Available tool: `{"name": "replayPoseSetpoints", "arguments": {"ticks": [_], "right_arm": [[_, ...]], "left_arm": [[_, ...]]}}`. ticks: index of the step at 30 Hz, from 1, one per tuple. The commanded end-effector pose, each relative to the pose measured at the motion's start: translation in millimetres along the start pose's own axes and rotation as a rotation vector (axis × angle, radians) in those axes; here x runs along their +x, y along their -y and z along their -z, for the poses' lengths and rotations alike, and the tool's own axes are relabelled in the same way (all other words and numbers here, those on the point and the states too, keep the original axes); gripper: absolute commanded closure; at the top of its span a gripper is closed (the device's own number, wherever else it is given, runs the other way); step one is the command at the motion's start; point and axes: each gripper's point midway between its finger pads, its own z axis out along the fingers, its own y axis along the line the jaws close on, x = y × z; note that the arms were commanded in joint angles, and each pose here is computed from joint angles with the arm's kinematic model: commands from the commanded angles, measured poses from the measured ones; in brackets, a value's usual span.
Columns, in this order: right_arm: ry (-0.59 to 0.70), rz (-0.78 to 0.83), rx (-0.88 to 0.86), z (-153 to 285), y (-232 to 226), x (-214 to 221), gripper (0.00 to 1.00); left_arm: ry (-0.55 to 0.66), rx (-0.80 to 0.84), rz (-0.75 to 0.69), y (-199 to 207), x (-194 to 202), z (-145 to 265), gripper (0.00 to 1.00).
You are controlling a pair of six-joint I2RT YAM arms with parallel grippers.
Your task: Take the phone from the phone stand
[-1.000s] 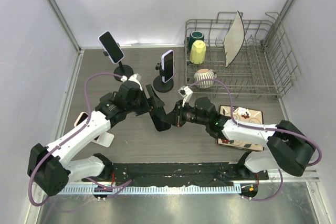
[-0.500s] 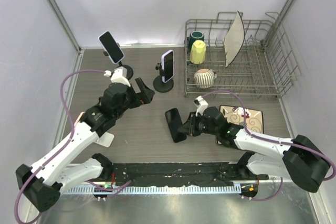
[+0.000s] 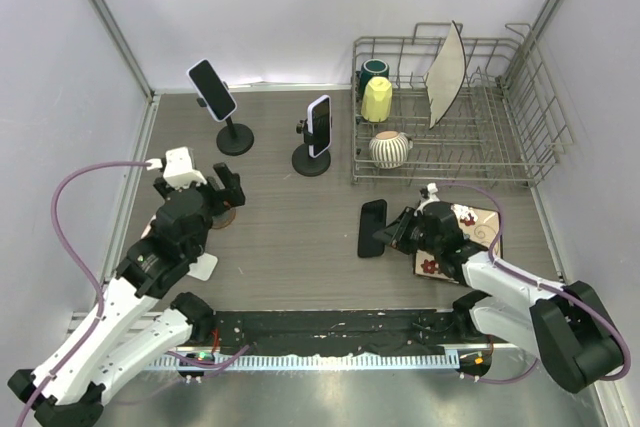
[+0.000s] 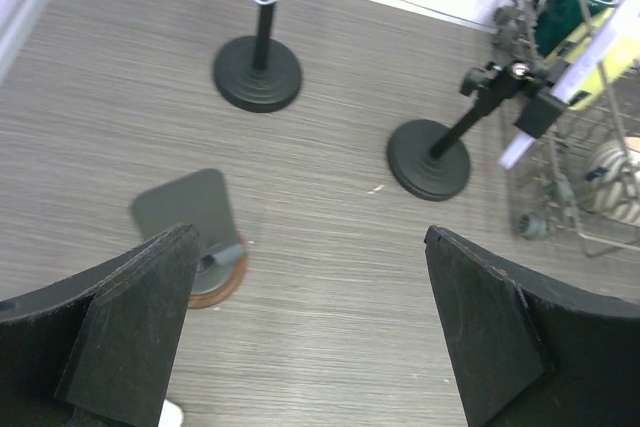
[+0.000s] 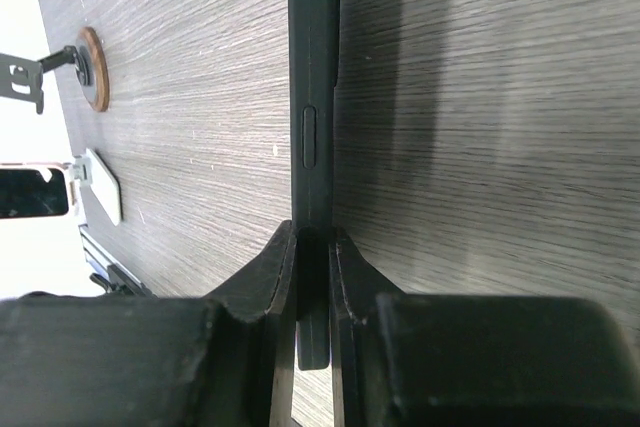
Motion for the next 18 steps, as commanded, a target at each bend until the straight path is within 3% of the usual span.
{"name": "replayPoseSetpoints", "arguments": {"ticks": [1, 12, 18], "right_arm": [[0.059, -0.034, -0.011, 4, 2, -17, 0.99], [0.015, 0.001, 0.165, 15, 38, -25, 0.99], [-0.077, 0.072, 0.27, 15, 57, -21, 0.81]], "left_arm": [[0.093, -0.137, -0.082, -34, -16, 7, 0.0], [0.151, -0.164, -0.077, -45, -31, 18, 0.0], [0.168, -0.179, -0.075, -50, -36, 23, 0.0]]}}
